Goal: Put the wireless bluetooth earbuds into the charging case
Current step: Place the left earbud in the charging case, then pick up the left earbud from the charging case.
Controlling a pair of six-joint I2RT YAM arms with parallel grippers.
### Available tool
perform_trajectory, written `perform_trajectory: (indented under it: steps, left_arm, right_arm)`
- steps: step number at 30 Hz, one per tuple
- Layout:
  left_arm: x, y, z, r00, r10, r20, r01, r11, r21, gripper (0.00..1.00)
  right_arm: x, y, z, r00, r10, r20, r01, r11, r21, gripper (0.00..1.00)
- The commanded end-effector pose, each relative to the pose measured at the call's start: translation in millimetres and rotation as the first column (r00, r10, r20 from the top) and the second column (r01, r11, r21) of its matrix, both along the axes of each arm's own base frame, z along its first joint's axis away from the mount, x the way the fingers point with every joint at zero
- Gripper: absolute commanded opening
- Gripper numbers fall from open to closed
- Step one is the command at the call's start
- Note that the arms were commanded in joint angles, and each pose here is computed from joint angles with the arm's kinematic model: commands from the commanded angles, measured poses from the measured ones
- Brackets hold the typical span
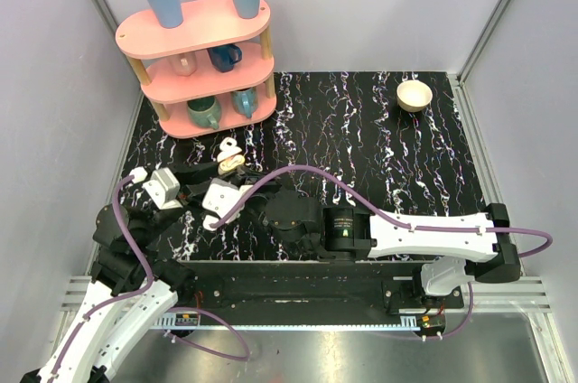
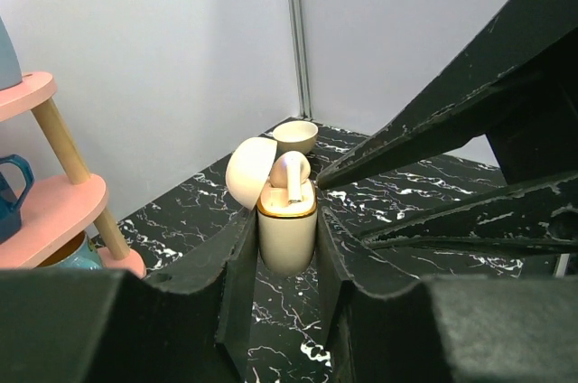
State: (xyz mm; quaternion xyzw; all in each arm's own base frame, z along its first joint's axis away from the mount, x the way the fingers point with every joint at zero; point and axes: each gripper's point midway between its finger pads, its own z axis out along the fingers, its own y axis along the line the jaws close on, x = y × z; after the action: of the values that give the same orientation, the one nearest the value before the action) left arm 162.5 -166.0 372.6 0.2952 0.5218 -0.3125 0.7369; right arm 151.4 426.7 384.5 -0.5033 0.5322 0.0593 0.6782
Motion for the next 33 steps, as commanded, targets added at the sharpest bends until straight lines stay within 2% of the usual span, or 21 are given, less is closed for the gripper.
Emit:
perform_trajectory:
  steps: [1, 12, 14, 15, 16, 19, 20, 21, 26, 29, 33]
  left_arm:
    - [-3, 3, 21, 0.998, 0.004, 0.057, -0.001, 0.999, -0.047, 0.00]
    - [0, 3, 19, 0.999, 0.016, 0.052, -0.013, 0.998, -0.055, 0.00]
    - [0, 2, 19, 0.999, 0.011, 0.052, -0.008, 0.999, -0.054, 0.00]
    - [1, 3, 20, 0.998, 0.014, 0.055, -0.011, 0.998, -0.055, 0.00]
    - [0, 3, 21, 0.998, 0.013, 0.057, -0.010, 0.998, -0.056, 0.00]
    - [0, 4, 22, 0.998, 0.018, 0.061, -0.015, 0.998, -0.057, 0.00]
    - [0, 5, 22, 0.998, 0.023, 0.060, -0.019, 0.998, -0.059, 0.00]
    - [0, 5, 22, 0.998, 0.023, 0.063, -0.019, 0.998, -0.060, 0.00]
    - [-1, 5, 25, 0.997, 0.022, 0.069, -0.017, 0.997, -0.073, 0.00]
    - [-1, 4, 25, 0.998, 0.013, 0.068, -0.008, 0.997, -0.072, 0.00]
    - [-1, 4, 26, 0.998, 0.014, 0.067, -0.009, 0.997, -0.074, 0.00]
  right_arm:
    - [5, -11, 35, 1.000, -0.026, -0.001, 0.026, 0.992, 0.122, 0.39]
    - [2, -52, 74, 0.996, -0.018, -0.087, 0.047, 0.940, 0.337, 0.52]
    - [5, -60, 79, 0.987, -0.005, -0.160, 0.069, 0.917, 0.392, 0.52]
    - [3, -60, 73, 0.979, 0.035, -0.202, 0.045, 0.924, 0.379, 0.51]
    - [14, -71, 83, 0.970, 0.045, -0.240, 0.063, 0.904, 0.423, 0.51]
    - [7, -69, 88, 0.885, 0.245, -0.397, 0.012, 0.838, 0.545, 0.50]
    - [13, -71, 87, 0.838, 0.290, -0.463, 0.050, 0.804, 0.593, 0.50]
    - [2, -65, 89, 0.793, 0.376, -0.479, -0.008, 0.793, 0.609, 0.50]
    - [-4, -45, 76, 0.682, 0.458, -0.570, 0.031, 0.761, 0.648, 0.53]
    - [-6, -35, 72, 0.647, 0.493, -0.582, 0.035, 0.743, 0.668, 0.53]
    - [8, -36, 72, 0.664, 0.480, -0.574, 0.093, 0.708, 0.700, 0.54]
